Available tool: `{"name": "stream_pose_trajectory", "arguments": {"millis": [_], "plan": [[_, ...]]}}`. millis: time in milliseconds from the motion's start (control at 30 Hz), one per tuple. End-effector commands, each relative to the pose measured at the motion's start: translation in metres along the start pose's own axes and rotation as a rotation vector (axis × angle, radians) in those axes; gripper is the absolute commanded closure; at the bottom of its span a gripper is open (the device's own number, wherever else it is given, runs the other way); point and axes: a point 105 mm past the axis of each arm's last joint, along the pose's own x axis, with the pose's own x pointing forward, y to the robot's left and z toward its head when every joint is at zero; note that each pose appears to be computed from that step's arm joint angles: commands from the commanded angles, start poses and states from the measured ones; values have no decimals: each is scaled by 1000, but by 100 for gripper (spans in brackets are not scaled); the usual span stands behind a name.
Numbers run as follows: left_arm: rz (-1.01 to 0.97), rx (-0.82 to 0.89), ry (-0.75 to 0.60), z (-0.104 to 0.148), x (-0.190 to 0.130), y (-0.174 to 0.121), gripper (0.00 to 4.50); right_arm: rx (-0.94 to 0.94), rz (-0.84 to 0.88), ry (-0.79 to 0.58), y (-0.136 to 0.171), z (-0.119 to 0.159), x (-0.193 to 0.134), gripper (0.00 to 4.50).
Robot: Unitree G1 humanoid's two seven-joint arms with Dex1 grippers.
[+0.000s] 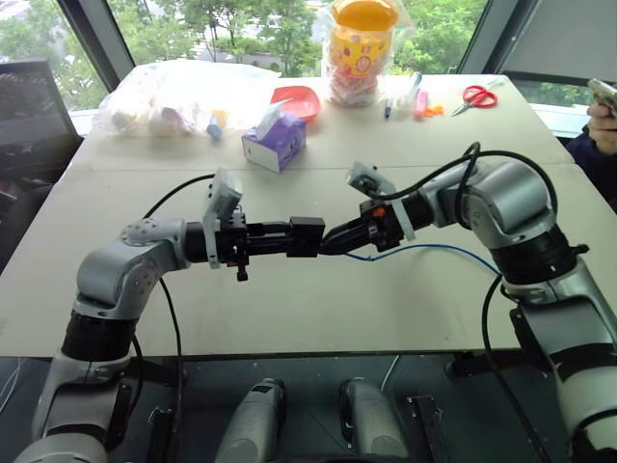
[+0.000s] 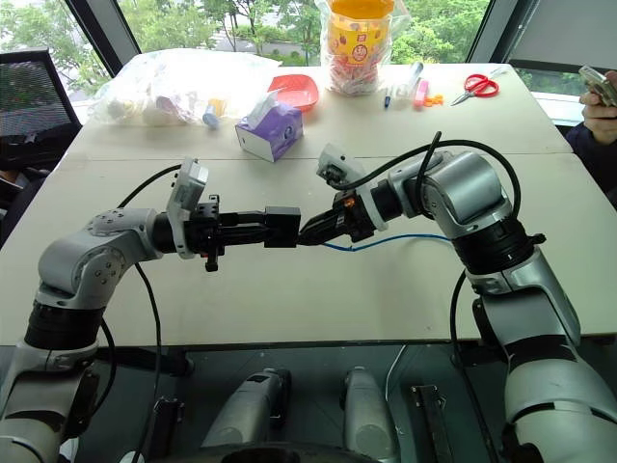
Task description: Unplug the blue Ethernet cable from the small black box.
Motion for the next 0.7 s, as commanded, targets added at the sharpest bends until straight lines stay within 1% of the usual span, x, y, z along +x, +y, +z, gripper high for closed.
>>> {"name": "stream_pose_trajectory", "arguments": {"millis": [33, 133, 333, 567, 700], "plan": [[-87, 28, -58, 21, 4, -17, 403, -87, 14, -3, 11, 15, 2, 435], [-129, 6, -73, 27, 2, -24, 403, -133, 48, -7, 24, 24, 2, 435], [-167, 17, -30, 22, 1, -31, 403, -168, 80, -8, 36, 31, 1, 448], [-191, 50, 3, 18, 4, -34, 403, -159, 85, -8, 37, 33, 1, 448], [-181, 61, 8, 16, 4, -33, 403, -133, 47, 0, 28, 26, 1, 448]]}}
